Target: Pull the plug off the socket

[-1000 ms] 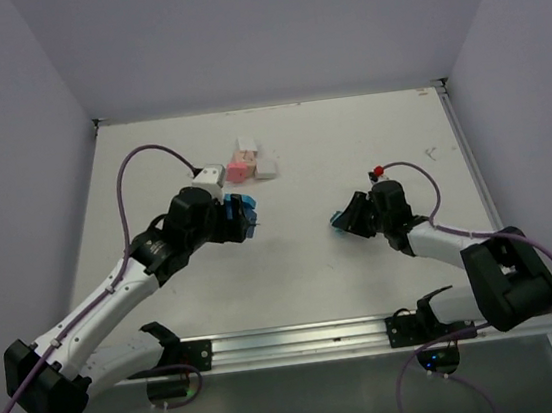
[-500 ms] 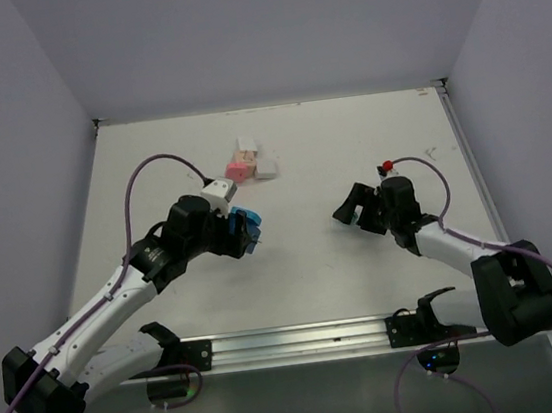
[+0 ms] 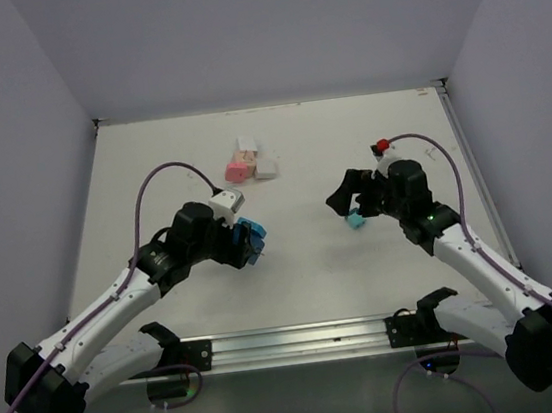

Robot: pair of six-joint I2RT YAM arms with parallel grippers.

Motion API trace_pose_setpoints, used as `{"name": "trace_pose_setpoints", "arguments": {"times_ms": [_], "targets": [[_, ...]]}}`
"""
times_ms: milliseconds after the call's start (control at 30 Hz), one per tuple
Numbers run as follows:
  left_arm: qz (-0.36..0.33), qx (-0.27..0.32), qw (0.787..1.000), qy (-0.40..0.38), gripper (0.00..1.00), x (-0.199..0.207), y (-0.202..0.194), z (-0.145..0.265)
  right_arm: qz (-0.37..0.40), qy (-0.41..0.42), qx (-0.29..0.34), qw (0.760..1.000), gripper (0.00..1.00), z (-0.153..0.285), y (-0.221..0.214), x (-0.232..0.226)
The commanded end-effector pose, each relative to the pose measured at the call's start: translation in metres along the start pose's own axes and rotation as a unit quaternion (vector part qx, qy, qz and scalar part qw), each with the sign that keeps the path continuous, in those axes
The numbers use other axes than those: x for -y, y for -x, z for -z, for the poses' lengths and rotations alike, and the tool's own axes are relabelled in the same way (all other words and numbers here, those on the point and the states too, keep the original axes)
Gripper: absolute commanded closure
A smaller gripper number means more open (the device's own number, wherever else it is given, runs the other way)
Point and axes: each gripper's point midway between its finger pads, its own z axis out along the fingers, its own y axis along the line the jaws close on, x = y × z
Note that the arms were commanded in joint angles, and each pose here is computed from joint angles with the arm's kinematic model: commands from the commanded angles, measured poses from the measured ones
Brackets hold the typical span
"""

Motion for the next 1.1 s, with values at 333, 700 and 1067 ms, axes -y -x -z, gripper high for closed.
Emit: {"name": "trace_pose_setpoints", "arguments": {"times_ms": [333, 700, 1067], "targets": [[-0.022, 0.064, 0.997, -0.032, 0.29, 0.011, 0.024, 0.004, 0.127, 0.238, -0.021, 0.963, 0.13, 0.008, -0.019, -0.184], [-0.022, 0.075, 0.996, -0.035, 0.29, 0.012, 0.027, 0.007, 0.180, 0.216, -0.039, 0.959, 0.21, -0.028, -0.050, -0.215], [-0.024, 0.081, 0.995, -0.051, 0.29, 0.018, 0.028, 0.009, 0.193, 0.190, -0.041, 0.962, 0.41, -0.052, -0.056, -0.213]]}}
